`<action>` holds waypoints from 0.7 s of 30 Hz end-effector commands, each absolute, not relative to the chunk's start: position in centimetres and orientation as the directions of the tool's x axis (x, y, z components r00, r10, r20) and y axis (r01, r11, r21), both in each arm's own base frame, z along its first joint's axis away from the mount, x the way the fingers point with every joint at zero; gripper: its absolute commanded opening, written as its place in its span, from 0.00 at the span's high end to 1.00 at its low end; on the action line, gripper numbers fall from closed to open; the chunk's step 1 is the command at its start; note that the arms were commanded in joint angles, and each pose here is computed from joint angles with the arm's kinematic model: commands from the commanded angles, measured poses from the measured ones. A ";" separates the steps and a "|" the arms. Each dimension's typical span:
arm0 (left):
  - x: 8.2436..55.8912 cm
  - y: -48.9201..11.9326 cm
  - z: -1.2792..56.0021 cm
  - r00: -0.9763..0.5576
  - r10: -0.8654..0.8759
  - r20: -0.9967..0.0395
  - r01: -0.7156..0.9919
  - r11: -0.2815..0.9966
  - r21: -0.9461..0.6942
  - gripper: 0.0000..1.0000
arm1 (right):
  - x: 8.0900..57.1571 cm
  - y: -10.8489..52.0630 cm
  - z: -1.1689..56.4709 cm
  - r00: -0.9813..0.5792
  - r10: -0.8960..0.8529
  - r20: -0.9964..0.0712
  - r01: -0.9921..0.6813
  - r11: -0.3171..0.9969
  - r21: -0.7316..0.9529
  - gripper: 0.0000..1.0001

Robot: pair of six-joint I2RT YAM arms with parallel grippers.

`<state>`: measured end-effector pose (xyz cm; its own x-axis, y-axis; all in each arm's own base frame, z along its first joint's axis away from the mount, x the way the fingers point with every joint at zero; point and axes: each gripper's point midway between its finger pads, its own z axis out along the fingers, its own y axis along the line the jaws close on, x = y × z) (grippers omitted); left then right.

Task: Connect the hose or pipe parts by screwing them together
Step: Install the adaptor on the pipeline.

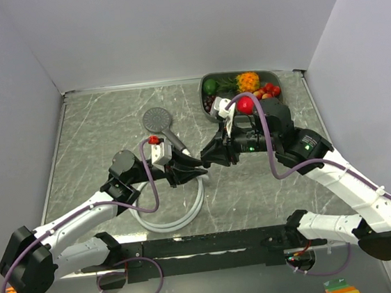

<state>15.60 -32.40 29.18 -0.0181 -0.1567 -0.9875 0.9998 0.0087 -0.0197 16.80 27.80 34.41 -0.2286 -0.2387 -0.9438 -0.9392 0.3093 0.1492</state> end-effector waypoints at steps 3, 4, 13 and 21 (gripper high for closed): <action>15.1 -32.3 30.3 0.008 -0.185 -0.983 1.000 0.017 0.005 0.99 | 17.4 28.3 37.2 -0.180 -0.161 -0.970 -0.932 0.345 0.115 1.00; 15.3 -32.3 30.3 0.005 -0.184 -0.983 1.000 0.028 0.000 0.99 | 18.1 28.0 36.9 -0.194 -0.161 -0.968 -0.911 0.395 0.117 1.00; 17.1 -31.8 30.7 0.047 -0.181 -0.982 0.990 0.140 0.022 0.99 | 19.7 28.1 34.5 -0.289 -0.201 -0.936 -0.774 0.624 0.105 1.00; 17.5 -31.5 30.7 0.056 -0.183 -0.982 0.983 0.180 0.022 0.99 | 22.3 26.8 33.3 -0.328 -0.199 -0.923 -0.571 0.820 0.026 1.00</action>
